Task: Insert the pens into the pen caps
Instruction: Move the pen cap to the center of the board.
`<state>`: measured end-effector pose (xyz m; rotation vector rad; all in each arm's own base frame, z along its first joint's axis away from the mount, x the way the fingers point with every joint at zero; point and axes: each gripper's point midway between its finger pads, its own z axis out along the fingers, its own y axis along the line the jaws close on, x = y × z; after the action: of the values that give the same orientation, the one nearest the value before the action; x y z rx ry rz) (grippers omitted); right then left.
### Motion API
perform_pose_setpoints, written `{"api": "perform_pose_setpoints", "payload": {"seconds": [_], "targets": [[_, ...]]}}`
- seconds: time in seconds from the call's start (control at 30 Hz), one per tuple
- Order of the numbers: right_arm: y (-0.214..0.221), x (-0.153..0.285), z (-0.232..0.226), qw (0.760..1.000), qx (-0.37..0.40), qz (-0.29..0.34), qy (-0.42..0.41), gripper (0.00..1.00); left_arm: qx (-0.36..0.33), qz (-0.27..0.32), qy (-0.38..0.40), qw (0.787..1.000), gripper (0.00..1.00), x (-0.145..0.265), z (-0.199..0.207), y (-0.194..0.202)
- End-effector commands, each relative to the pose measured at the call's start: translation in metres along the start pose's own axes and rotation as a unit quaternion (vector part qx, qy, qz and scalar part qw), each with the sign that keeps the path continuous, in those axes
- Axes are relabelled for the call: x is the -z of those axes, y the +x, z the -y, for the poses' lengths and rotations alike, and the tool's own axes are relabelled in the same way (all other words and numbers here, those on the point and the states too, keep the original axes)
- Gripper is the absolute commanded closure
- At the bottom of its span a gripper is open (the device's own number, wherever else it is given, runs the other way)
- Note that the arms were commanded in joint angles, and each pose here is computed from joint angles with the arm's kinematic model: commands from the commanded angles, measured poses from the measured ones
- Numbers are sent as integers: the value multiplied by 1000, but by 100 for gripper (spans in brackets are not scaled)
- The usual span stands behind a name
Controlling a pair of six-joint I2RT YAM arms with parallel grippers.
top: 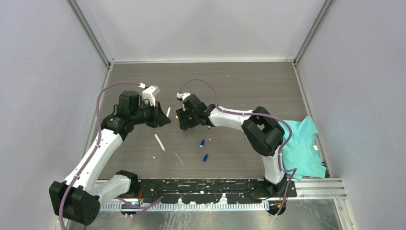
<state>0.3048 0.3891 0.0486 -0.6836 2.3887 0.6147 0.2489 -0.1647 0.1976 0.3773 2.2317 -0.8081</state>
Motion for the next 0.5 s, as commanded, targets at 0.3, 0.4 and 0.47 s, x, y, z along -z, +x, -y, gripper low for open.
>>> {"api": "perform_pose_setpoints", "payload": {"seconds": [0.3, 0.4, 0.47], "targets": [[-49, -27, 1, 998, 40, 48, 26, 43, -17, 21, -1, 1000, 100, 4, 1, -9], [-52, -35, 2, 997, 46, 49, 30, 43, -19, 24, -2, 1000, 100, 5, 1, -10], [-55, -39, 2, 997, 50, 50, 32, 43, -20, 27, -4, 999, 100, 6, 1, -11]]}}
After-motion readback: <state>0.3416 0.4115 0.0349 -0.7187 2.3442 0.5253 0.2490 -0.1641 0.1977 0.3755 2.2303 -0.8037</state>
